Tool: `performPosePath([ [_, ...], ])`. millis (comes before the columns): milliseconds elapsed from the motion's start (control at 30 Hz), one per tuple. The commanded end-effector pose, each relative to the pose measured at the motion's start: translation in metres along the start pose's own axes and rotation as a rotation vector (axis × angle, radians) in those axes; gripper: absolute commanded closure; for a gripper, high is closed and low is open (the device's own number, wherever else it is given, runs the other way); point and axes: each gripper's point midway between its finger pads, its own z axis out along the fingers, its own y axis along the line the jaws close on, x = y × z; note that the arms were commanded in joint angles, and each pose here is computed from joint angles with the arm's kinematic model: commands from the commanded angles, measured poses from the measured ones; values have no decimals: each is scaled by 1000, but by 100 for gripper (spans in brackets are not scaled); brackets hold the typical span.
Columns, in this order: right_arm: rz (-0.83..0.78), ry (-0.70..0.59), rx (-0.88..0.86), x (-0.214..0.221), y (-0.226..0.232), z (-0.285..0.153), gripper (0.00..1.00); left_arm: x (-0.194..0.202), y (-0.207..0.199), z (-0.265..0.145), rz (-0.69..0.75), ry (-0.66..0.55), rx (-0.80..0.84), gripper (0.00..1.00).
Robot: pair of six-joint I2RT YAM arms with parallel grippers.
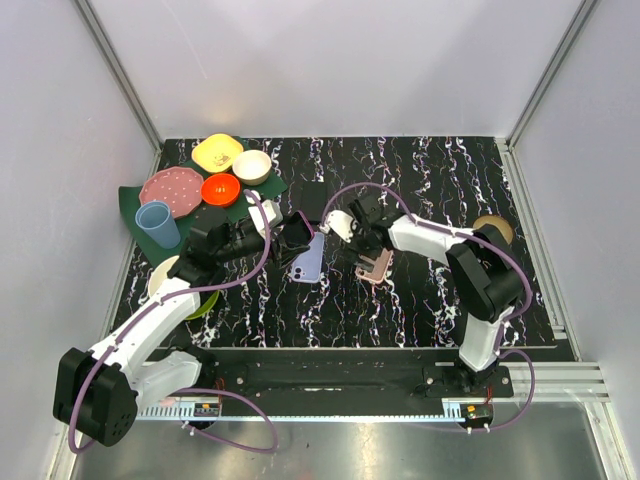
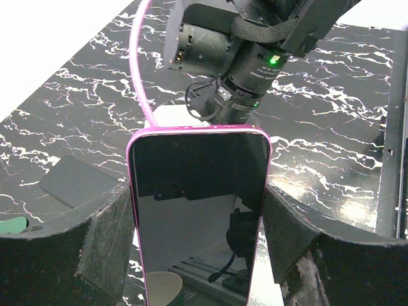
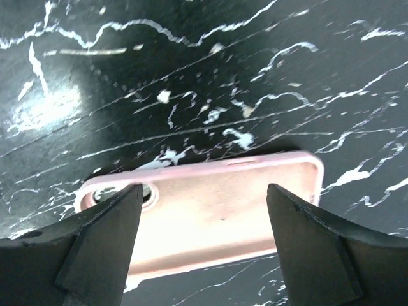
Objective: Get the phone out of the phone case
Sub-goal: Place the phone case at the center of the board.
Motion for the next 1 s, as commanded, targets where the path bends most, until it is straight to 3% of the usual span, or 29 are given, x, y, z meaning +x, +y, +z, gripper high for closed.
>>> performPosePath([
  [0,-37,7,-8,5,8,-13,15,-42,3,-3,105,-116,-1,68],
  [533,-191,42,-187,38,51,-24,15,-43,5,-3,99,-114,-5,69],
  [967,-353,129,-189,65,49,-31,14,-42,4,-2,95,-113,0,69],
])
